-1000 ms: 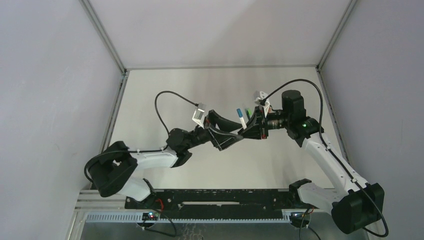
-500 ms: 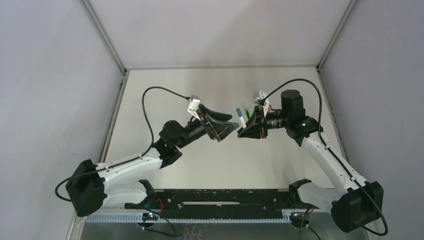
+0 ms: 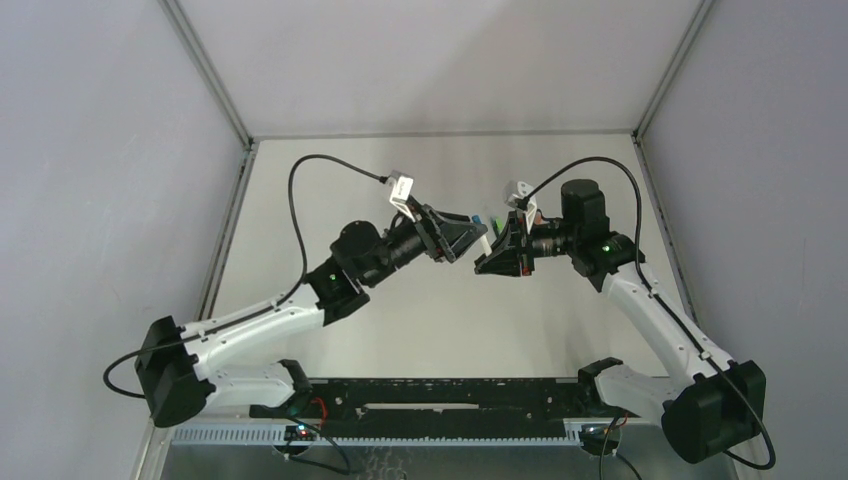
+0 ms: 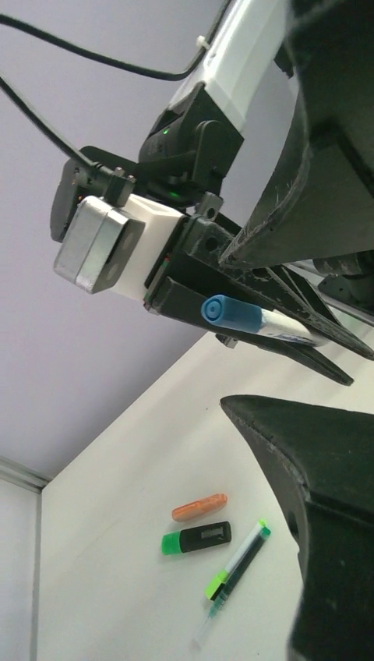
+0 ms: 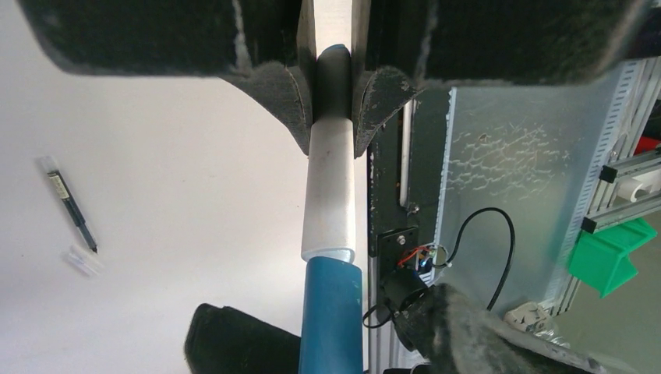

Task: Insert the pens into the pen caps
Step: Press the pen cap onto the pen.

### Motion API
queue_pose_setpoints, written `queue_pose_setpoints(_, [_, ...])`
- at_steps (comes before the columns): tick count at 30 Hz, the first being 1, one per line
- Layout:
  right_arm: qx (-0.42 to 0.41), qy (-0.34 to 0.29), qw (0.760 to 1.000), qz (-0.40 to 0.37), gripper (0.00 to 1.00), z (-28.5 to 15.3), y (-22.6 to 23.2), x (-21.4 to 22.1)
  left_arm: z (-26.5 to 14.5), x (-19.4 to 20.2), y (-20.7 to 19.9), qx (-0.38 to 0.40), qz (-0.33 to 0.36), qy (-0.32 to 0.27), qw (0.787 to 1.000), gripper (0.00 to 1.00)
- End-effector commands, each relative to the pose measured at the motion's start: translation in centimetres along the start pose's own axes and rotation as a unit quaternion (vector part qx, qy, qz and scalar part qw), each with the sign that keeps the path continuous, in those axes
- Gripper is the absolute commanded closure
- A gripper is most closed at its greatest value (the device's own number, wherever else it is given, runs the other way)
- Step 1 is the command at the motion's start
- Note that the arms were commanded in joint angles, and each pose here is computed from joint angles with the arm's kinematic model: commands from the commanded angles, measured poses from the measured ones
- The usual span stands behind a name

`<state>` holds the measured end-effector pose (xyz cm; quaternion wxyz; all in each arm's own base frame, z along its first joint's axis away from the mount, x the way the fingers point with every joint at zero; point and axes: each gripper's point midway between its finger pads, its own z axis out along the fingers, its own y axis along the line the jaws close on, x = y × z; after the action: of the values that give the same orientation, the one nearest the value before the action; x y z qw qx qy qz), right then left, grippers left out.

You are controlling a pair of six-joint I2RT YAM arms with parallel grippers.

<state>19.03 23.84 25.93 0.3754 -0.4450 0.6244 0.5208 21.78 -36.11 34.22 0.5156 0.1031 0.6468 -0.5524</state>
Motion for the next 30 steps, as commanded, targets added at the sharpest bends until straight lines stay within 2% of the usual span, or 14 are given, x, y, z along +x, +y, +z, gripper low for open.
queue_pose_setpoints(1, [0.002,-0.009,0.999,-0.038,1.0,0.1,0.0,-1.8,1.3,-1.9,-1.1,-0.008,-0.004,-0.017,1.0,0.38])
queue_pose_setpoints(8, [0.005,-0.009,0.999,-0.037,1.0,0.1,-0.1,-1.7,2.4,-1.9,-1.4,-0.018,-0.005,-0.005,1.0,0.42])
queue_pose_setpoints(12, [0.005,-0.009,0.999,-0.038,1.0,0.1,-0.1,-1.8,2.5,-1.8,-1.4,-0.017,-0.005,-0.003,1.0,0.5])
queue_pose_setpoints(15, [0.004,-0.009,0.999,-0.037,1.0,0.1,0.0,-1.8,2.5,-1.8,-1.7,-0.011,-0.003,0.0,1.0,0.62])
queue_pose_setpoints(19, [0.001,-0.01,0.999,-0.036,1.0,0.1,0.1,-1.8,2.5,-1.5,-1.7,-0.007,0.002,0.005,1.0,0.91])
queue_pose_setpoints(21, [-0.006,-0.012,0.999,-0.032,1.0,0.1,0.4,-1.9,2.3,-1.0,-2.2,0.011,0.009,0.017,1.0,0.97])
queue_pose_setpoints(30, [-0.073,-0.027,0.997,-0.017,1.0,-0.6,2.6,-2.7,-0.3,0.6,-4.8,0.139,0.017,0.063,0.988,1.0])
